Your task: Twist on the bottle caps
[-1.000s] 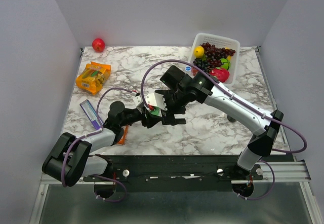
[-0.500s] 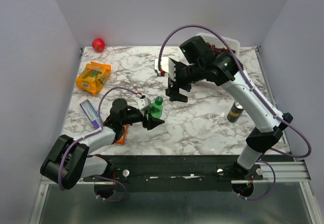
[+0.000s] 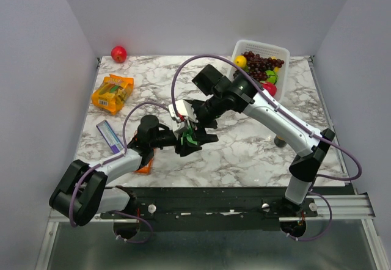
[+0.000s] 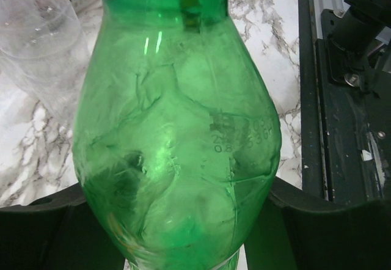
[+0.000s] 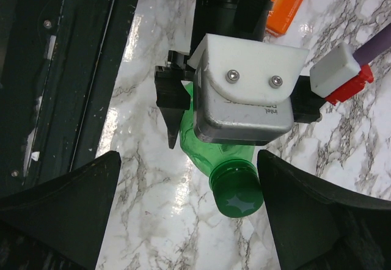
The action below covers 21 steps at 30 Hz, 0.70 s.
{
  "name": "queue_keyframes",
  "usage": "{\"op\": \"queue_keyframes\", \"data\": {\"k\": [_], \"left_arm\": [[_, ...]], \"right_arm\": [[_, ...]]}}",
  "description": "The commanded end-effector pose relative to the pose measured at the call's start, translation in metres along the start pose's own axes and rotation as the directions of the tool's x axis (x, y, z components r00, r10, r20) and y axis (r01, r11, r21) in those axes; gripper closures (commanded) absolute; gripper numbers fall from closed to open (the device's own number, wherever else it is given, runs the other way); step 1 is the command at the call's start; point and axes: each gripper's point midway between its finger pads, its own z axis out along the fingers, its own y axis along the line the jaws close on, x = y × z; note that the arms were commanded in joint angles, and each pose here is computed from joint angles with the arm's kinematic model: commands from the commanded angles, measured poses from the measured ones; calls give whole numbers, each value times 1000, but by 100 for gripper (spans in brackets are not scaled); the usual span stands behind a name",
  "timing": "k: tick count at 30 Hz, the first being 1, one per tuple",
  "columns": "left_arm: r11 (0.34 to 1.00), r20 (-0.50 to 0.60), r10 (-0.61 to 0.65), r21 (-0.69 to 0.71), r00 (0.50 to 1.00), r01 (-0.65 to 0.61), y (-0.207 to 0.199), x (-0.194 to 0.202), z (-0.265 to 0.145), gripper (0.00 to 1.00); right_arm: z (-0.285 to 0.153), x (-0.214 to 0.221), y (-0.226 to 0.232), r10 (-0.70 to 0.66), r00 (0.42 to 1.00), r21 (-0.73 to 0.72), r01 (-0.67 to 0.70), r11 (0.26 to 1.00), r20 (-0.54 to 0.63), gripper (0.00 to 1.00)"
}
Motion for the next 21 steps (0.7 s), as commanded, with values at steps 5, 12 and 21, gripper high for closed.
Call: {"op": "queue_keyframes", "data": {"k": [5,12,21], "left_arm": [[998,64,-55,-24,996,57,4,-16,-1,100],[997,91,-47,-54,995,52,12,-21,-9,100],[979,99,-80,-180,992,97,34,-18,-22,100]], "right_arm": [[-6,18,15,11,998,13,-10,1000,-63,0],[6,43,16,105,985,40,-101,994,-139,1],[-18,49,31,156,969,42,-151,988,-191,2]]}}
